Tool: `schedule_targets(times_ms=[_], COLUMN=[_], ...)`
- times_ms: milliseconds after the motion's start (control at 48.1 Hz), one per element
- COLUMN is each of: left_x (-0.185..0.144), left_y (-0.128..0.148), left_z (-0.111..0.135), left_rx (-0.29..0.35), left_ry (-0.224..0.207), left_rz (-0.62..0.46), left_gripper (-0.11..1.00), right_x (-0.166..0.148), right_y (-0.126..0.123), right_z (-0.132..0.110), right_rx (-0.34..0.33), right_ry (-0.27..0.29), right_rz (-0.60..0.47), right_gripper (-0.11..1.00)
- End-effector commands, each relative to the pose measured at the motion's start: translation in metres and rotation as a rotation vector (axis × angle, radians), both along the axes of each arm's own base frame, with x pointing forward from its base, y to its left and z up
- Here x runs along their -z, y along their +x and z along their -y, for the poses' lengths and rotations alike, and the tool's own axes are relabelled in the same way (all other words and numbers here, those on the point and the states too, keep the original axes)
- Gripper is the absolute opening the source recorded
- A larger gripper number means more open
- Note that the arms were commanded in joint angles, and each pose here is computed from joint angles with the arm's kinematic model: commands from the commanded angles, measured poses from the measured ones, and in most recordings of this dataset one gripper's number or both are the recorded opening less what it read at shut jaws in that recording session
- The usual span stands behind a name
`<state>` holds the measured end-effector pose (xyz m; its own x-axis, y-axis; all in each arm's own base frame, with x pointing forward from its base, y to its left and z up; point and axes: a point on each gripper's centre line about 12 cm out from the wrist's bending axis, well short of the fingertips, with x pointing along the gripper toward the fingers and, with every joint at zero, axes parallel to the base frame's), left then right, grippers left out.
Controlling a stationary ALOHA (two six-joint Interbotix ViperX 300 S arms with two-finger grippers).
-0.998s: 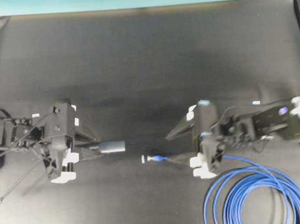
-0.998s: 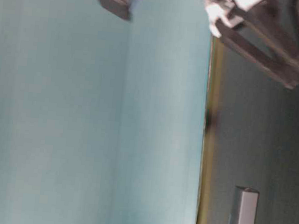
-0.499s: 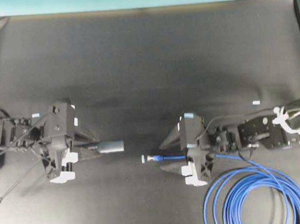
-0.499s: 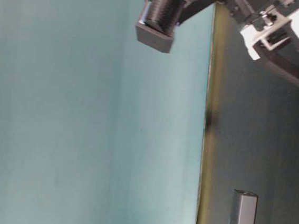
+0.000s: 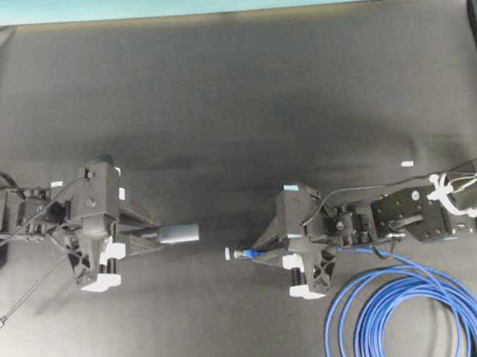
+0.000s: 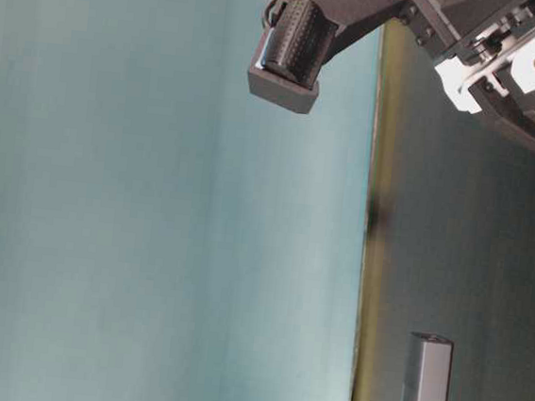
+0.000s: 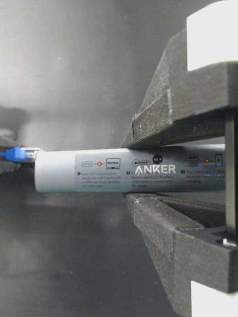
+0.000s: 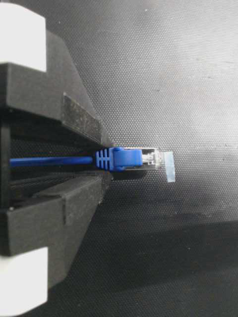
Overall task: Insert the LAN cable into the hub.
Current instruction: 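Move the blue plug toward the hub's end held by the left gripper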
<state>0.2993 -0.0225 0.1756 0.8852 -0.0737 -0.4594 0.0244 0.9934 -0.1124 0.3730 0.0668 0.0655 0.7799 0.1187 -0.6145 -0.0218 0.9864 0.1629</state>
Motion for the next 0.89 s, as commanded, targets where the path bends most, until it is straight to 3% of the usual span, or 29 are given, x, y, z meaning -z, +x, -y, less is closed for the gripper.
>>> schedule_targets(times_ms=[0,436,873], left_x=[-0.01,-0.019,-0.014], left_y=[0.005,0.031,0.044], left_z=[0.002,0.011,0.011], left_rx=[0.006,0.065,0.067], left_ry=[0.0,0.08,0.093], left_rz=[0.032,-0.012,-0.057], left_gripper=[0.28,0.28,0.28], right_x=[-0.005,-0.079,-0.09], right_y=[-0.002,0.004,0.012], right_z=[-0.002,0.013,0.009], right_rx=[0.003,0.019,0.0], right_ry=[0.015,0.01,-0.002], right_rz=[-0.001,0.038,0.037], right_gripper=[0.13,0.13,0.13])
